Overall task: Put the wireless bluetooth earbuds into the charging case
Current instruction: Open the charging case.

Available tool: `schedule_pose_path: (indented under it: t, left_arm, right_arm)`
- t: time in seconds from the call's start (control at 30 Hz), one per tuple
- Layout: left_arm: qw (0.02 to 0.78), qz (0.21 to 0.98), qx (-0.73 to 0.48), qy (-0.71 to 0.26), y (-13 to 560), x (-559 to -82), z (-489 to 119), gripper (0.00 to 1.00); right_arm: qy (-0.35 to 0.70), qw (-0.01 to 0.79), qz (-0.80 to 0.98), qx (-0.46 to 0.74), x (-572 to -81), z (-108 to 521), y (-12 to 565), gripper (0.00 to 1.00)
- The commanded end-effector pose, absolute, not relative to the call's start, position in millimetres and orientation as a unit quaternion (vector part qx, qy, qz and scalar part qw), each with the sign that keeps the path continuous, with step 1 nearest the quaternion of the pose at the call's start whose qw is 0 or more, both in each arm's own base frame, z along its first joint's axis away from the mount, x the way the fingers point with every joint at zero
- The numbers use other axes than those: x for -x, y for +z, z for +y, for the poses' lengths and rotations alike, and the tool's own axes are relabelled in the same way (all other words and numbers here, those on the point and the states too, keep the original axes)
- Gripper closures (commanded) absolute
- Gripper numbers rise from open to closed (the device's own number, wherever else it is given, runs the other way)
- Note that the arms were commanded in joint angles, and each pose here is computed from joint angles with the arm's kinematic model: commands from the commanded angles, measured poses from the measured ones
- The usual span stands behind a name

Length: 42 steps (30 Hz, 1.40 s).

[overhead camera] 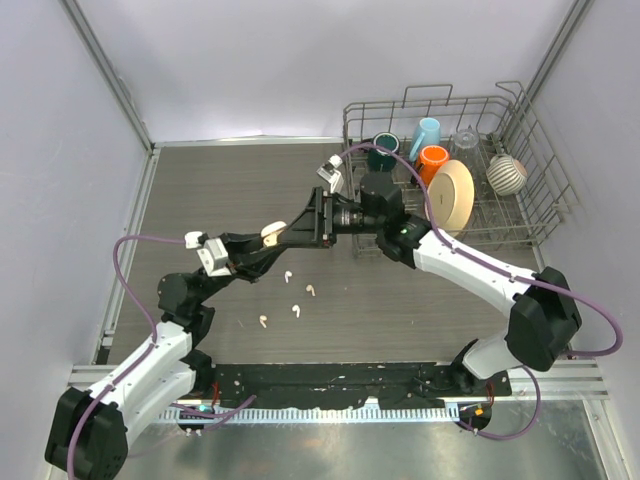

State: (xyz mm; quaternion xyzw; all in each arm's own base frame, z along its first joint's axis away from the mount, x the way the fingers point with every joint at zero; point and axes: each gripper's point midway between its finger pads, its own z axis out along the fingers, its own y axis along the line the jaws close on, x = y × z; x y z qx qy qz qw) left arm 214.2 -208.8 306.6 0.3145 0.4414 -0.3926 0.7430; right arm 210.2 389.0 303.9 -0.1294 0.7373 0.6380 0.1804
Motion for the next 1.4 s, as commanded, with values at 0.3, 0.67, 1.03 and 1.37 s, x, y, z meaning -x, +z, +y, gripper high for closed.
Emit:
schedule_pose_path:
  t: [0.3, 0.67, 1.03, 1.37]
  left_arm:
    - [0.764, 0.404, -0.324, -0.386, 335.5, -208.5, -208.3, 1.00]
    - [0.761, 0.408, -0.318, -0.391, 335.4, -209.9, -208.6, 0.81]
    - [0.763, 0.407, -0.309, -0.395, 335.7, -210.7, -207.6, 0.66]
    - [0.764, 0.405, -0.308, -0.397, 336.5, -211.6, -208.1, 0.60]
  right_arm:
    - [0.727, 0.124, 0.666, 0.114, -198.4, 394.9, 338.2, 0.55]
    - [0.739, 0.128, 0.651, 0.117, -194.9, 392.0, 348.8, 0.96]
    - [0.759, 0.112, 0.633, 0.103, -193.9, 391.7, 355.0, 0.99]
    - [0.761, 0.110, 0.631, 0.104, -193.4, 391.6, 354.9, 0.99]
